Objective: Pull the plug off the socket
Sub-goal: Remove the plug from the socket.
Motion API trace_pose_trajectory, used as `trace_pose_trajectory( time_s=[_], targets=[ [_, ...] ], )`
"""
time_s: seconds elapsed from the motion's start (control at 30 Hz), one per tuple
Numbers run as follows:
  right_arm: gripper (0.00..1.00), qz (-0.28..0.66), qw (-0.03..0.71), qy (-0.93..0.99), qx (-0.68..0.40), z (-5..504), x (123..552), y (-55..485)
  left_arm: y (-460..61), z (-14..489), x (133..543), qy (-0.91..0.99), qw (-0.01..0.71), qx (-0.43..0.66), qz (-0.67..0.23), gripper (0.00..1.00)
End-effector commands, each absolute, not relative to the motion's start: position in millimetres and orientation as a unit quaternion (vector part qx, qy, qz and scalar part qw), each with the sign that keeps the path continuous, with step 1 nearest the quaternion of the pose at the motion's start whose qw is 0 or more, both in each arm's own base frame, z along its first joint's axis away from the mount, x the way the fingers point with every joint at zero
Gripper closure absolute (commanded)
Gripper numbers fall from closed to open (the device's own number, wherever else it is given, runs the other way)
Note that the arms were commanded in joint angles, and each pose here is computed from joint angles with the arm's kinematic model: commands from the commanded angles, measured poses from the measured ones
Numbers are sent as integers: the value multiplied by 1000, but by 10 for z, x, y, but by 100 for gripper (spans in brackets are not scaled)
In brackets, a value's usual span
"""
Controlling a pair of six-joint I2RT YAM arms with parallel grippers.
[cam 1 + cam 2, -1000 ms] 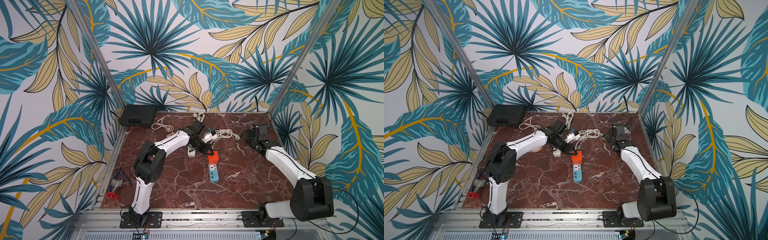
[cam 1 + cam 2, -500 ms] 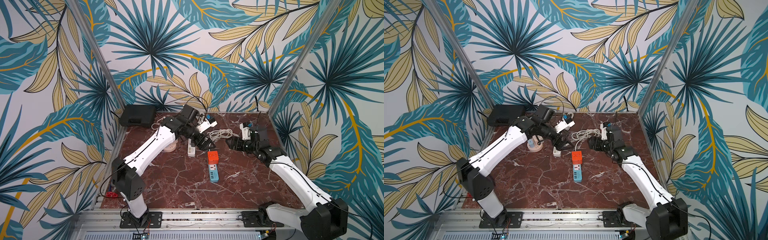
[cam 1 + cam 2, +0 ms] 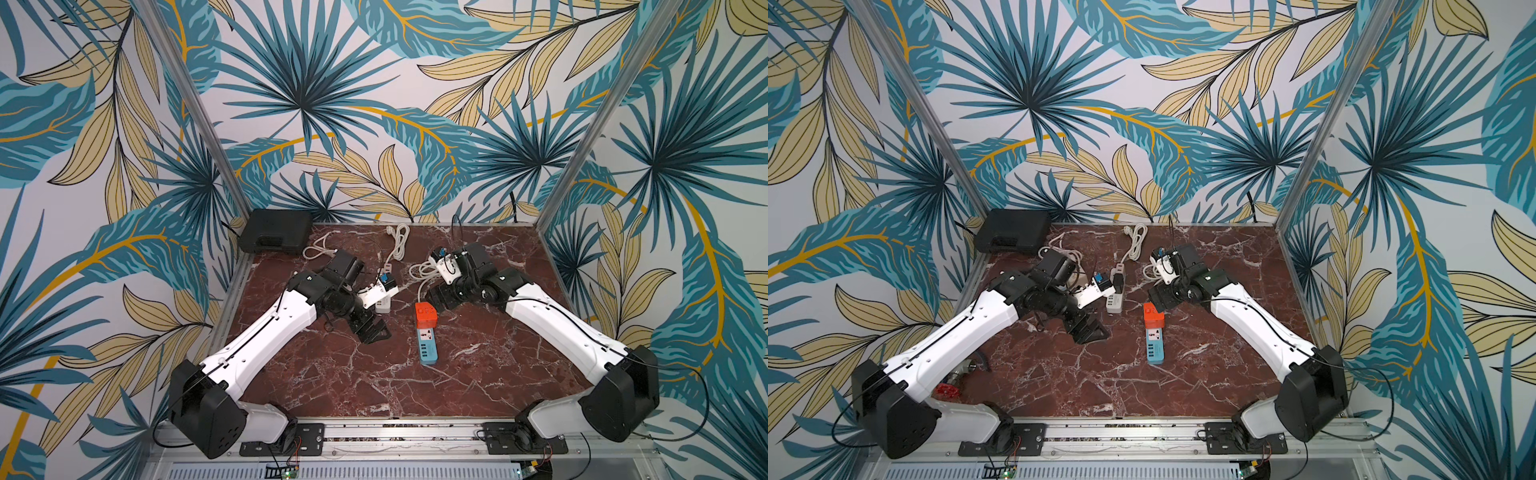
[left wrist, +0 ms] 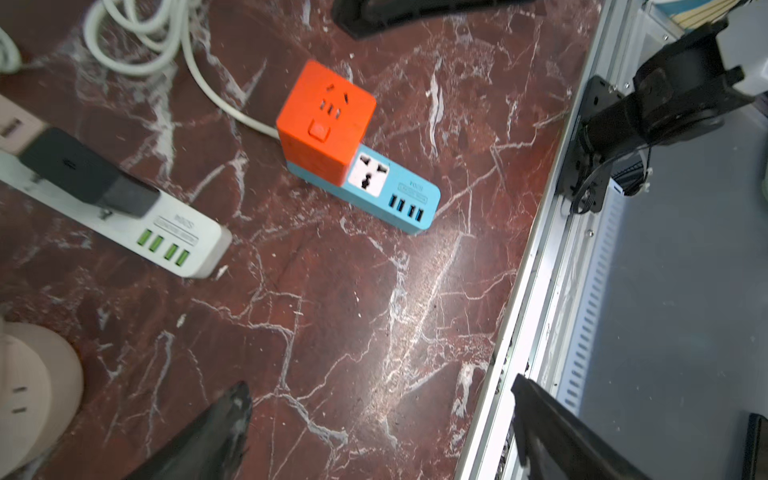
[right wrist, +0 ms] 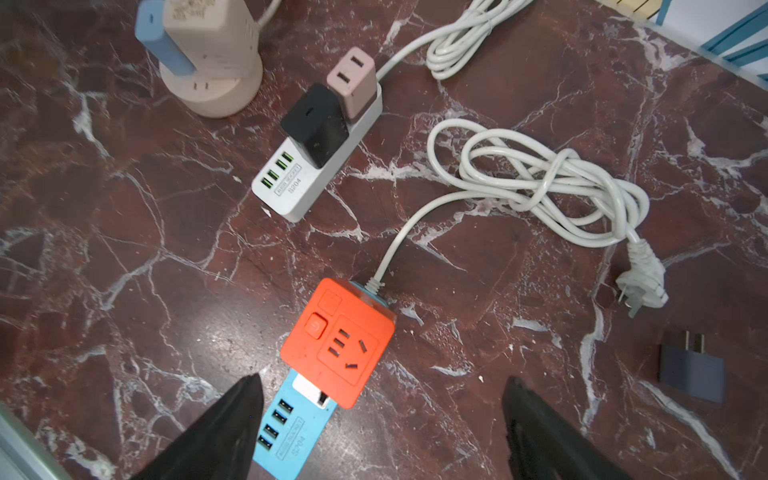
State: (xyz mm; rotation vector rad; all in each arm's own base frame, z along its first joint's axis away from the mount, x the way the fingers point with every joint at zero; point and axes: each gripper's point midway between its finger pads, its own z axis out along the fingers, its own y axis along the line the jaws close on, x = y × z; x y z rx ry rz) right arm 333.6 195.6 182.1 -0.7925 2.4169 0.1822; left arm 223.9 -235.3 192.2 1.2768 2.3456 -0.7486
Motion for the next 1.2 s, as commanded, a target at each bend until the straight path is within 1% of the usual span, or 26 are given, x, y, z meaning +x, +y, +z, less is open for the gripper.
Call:
trace_pose_trajectory(
  time_s=[0.0,0.13,0.33,0.5,0.67,0.93,1.17],
  targets=[
    [8,5,237,896,-375,1583,3172,1880,-2320,1789,2201,833,175,451,-268,0],
    [7,22,231,880,-415,1579,3112,1977,-2392,1761,2120,826,164,447,-303,0],
    [4,24,208,856,-472,1542,3068,2056,-2364,1705,2153,831,171,439,-297,0],
    [4,15,171,856,-487,1382,3126,2094,-2332,1677,2173,835,176,432,-291,0],
    [4,30,171,849,-499,1326,3161,2203,-2303,1704,2213,838,186,423,-291,0],
    [4,20,151,847,-510,1133,3222,2219,-2282,1675,2267,844,188,414,-285,0],
    [3,23,151,843,-516,1026,3289,2282,-2279,1662,2283,845,188,412,-283,0]
  ],
)
